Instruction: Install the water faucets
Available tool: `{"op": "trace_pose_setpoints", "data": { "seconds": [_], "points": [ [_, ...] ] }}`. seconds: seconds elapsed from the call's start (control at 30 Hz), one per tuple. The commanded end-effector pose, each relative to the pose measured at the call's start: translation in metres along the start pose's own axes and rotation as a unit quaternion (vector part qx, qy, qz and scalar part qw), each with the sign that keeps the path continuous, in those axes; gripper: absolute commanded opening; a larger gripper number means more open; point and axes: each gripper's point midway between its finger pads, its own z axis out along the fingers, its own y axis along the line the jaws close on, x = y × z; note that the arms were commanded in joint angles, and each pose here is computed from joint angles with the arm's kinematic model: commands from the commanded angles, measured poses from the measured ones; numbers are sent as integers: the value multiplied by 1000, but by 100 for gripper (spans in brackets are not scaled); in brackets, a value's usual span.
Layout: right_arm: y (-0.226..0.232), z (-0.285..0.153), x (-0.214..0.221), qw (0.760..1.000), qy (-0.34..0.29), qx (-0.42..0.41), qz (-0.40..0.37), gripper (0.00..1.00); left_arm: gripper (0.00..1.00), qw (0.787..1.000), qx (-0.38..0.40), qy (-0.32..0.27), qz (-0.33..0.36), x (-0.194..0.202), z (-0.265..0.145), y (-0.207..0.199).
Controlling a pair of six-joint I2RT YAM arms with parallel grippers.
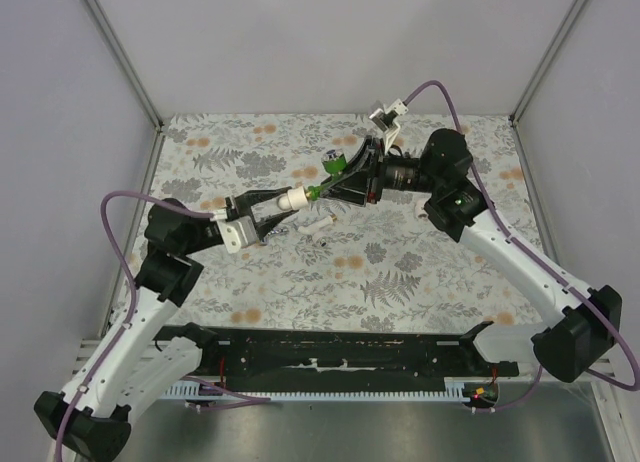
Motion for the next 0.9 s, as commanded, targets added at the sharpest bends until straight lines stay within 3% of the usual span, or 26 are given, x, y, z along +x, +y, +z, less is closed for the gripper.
{"op": "trace_pose_setpoints", "data": {
  "seconds": [0.0,0.17,0.37,0.53,0.73,0.87],
  "points": [
    [-3,5,-4,996,-27,17,81,0,2,984,-62,41,163,14,-3,21],
    [-11,8,10,987,-12,30,155,0,2,949,-66,89,296,36,-4,11],
    [-20,13,32,968,22,39,245,0,2,919,-90,108,367,52,-9,10],
    [-30,11,39,960,10,67,273,1,2,904,-92,132,396,67,-14,5],
    [-36,8,37,963,0,92,254,46,2,929,-110,132,328,75,-19,-1],
    [-41,3,32,967,-13,114,229,60,2,956,-124,131,233,82,-22,-8]
  ]
}}
